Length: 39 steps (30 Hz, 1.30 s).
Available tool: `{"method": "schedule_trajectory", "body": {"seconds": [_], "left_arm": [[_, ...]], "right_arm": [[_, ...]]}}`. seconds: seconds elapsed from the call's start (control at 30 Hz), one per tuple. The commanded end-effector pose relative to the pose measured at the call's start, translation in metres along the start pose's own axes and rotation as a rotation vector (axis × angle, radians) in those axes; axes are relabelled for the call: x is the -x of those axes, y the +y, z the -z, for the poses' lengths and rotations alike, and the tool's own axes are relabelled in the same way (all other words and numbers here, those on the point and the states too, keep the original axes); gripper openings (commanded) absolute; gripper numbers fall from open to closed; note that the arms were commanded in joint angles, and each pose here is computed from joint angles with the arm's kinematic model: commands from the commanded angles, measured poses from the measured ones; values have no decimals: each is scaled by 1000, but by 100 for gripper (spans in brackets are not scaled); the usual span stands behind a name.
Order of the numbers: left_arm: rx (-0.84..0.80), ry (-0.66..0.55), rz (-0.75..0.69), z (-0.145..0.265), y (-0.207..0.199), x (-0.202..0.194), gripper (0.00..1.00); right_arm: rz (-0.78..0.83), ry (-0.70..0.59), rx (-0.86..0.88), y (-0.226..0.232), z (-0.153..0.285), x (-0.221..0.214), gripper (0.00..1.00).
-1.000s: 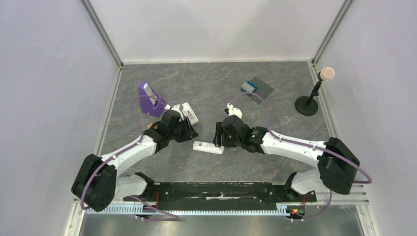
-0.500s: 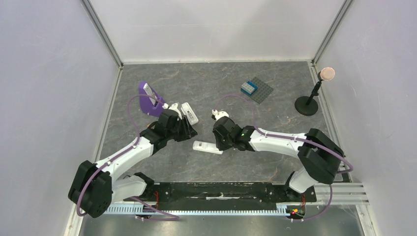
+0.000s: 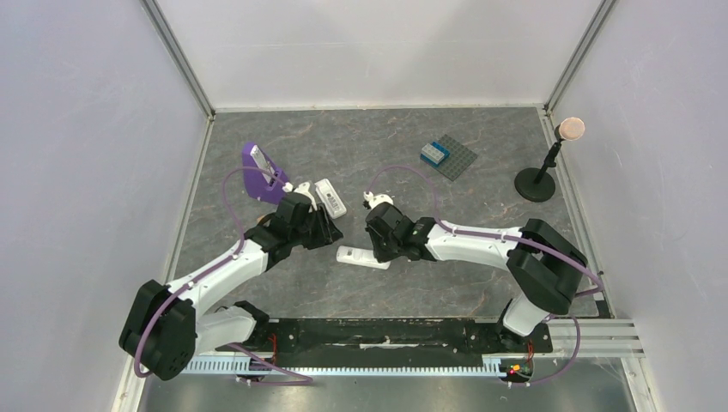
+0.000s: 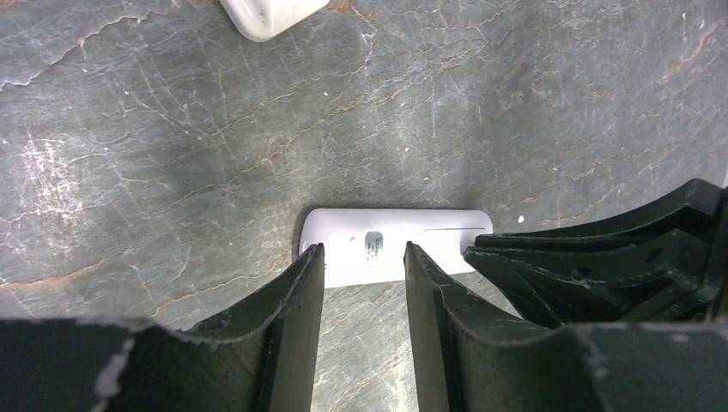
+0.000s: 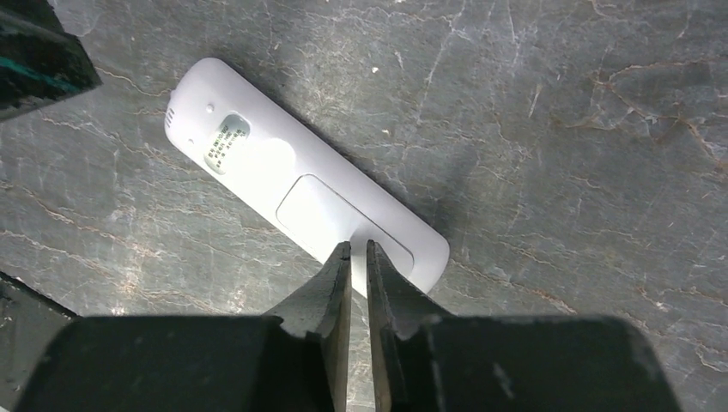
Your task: Load the batteries into the remote control
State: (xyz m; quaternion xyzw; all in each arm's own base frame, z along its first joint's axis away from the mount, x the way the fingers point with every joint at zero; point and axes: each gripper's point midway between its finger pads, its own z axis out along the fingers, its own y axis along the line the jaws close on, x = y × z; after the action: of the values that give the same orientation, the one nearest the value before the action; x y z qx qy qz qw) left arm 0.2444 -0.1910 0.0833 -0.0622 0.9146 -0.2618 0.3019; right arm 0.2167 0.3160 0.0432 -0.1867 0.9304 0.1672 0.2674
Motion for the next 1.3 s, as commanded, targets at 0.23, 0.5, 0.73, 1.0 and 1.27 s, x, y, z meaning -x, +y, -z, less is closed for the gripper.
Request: {"method": "schedule_trajectory", "body": {"seconds": [0.23, 0.5, 0.73, 1.0, 1.27], "left_arm": [[79, -139, -36, 37, 2, 38, 46], [217, -366, 16, 102, 29, 64, 48], [218, -496, 26, 149, 31, 78, 51], [227, -499, 32, 154, 34, 76, 52], [232, -498, 30, 154, 36, 75, 53]], "right_arm": [[216, -210, 130, 43, 42, 85, 59], [599, -73, 318, 56, 23, 43, 88], [748, 32, 267, 38, -8, 25, 91], [745, 126, 180, 20, -28, 16, 72], [566, 92, 70, -10, -34, 34, 30]]}}
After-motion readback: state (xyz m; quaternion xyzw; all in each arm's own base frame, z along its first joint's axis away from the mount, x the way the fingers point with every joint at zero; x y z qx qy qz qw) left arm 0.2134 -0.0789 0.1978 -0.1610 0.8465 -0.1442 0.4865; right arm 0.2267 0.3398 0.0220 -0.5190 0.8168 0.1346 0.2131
